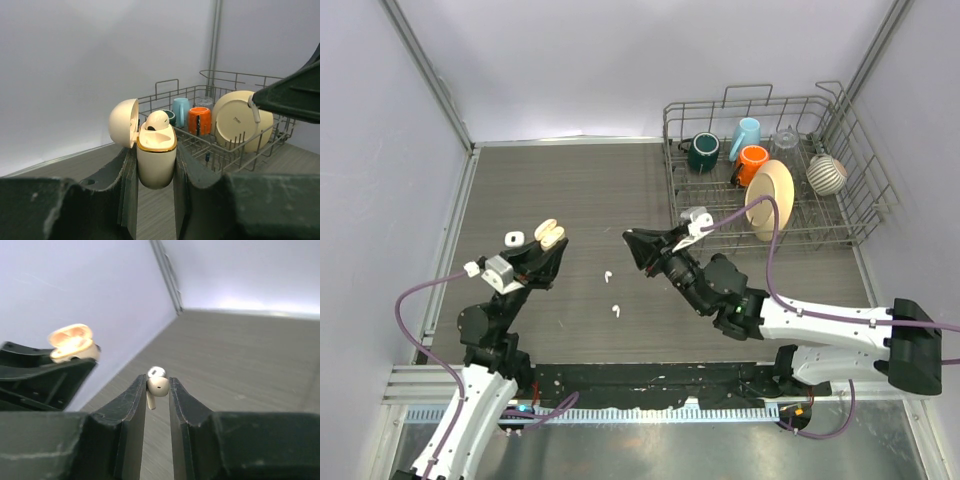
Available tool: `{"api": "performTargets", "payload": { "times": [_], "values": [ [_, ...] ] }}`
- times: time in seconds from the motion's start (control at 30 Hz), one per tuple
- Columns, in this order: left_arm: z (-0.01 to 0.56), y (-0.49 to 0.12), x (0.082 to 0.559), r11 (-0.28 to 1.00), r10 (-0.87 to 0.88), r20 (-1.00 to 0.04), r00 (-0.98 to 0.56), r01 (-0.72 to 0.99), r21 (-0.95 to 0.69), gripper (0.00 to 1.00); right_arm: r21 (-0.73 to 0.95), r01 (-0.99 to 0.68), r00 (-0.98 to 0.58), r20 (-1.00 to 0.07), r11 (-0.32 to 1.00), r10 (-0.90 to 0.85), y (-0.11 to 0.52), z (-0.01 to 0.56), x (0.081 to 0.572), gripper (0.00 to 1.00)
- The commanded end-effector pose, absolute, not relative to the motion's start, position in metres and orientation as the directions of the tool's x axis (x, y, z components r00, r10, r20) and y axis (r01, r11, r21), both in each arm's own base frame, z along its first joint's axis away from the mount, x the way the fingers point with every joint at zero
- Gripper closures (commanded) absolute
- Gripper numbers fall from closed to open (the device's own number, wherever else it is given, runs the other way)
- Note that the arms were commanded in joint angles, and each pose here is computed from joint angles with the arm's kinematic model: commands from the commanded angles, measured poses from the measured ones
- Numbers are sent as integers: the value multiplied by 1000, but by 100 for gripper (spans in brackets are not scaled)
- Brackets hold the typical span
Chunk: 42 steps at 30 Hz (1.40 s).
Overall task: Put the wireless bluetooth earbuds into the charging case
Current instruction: Pick up the earbud from the center of the board.
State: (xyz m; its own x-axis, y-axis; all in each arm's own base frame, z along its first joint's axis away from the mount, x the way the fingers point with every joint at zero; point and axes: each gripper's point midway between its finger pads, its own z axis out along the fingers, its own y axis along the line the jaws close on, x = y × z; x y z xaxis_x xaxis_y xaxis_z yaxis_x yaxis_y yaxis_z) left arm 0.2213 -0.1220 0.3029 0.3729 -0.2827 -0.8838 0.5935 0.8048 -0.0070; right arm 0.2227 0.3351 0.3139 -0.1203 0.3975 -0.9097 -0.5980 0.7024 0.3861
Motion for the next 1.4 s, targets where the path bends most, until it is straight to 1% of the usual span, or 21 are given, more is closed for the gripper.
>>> {"api": "performTargets", "payload": {
  "times": [0.0, 0.07, 0.1, 0.13, 0.37, 0.5, 0.8, 1.13, 1.37],
  "values": [
    [332, -131, 202, 752, -337, -829, 447, 658, 49, 100, 302, -733, 133, -815, 609, 564, 327, 398, 201, 99],
    [333, -134, 199, 740, -339, -827, 448, 670, 60, 100, 258, -783, 157, -798, 566, 581, 337, 403, 189, 99],
    [332, -135, 199, 734, -341, -828, 445, 677, 62, 100, 250, -802, 179, -765, 542, 618, 335, 413, 184, 99],
    [333, -137, 197, 726, -343, -827, 446, 685, 68, 100, 224, -827, 187, -755, 515, 628, 339, 418, 178, 99],
    [335, -146, 193, 677, -369, -827, 425, 732, 75, 100, 162, -893, 192, -707, 421, 680, 361, 434, 162, 99],
    [337, -149, 191, 659, -381, -825, 417, 748, 74, 100, 134, -903, 205, -700, 408, 684, 369, 436, 160, 99],
    [337, -154, 187, 628, -390, -826, 408, 774, 85, 100, 138, -910, 198, -682, 390, 704, 384, 439, 163, 99],
    [335, -157, 186, 611, -391, -830, 399, 787, 90, 100, 164, -931, 130, -684, 326, 717, 409, 432, 163, 99],
    [333, -157, 186, 608, -390, -832, 395, 789, 89, 100, 154, -939, 121, -689, 307, 715, 417, 432, 162, 99]
  ]
}}
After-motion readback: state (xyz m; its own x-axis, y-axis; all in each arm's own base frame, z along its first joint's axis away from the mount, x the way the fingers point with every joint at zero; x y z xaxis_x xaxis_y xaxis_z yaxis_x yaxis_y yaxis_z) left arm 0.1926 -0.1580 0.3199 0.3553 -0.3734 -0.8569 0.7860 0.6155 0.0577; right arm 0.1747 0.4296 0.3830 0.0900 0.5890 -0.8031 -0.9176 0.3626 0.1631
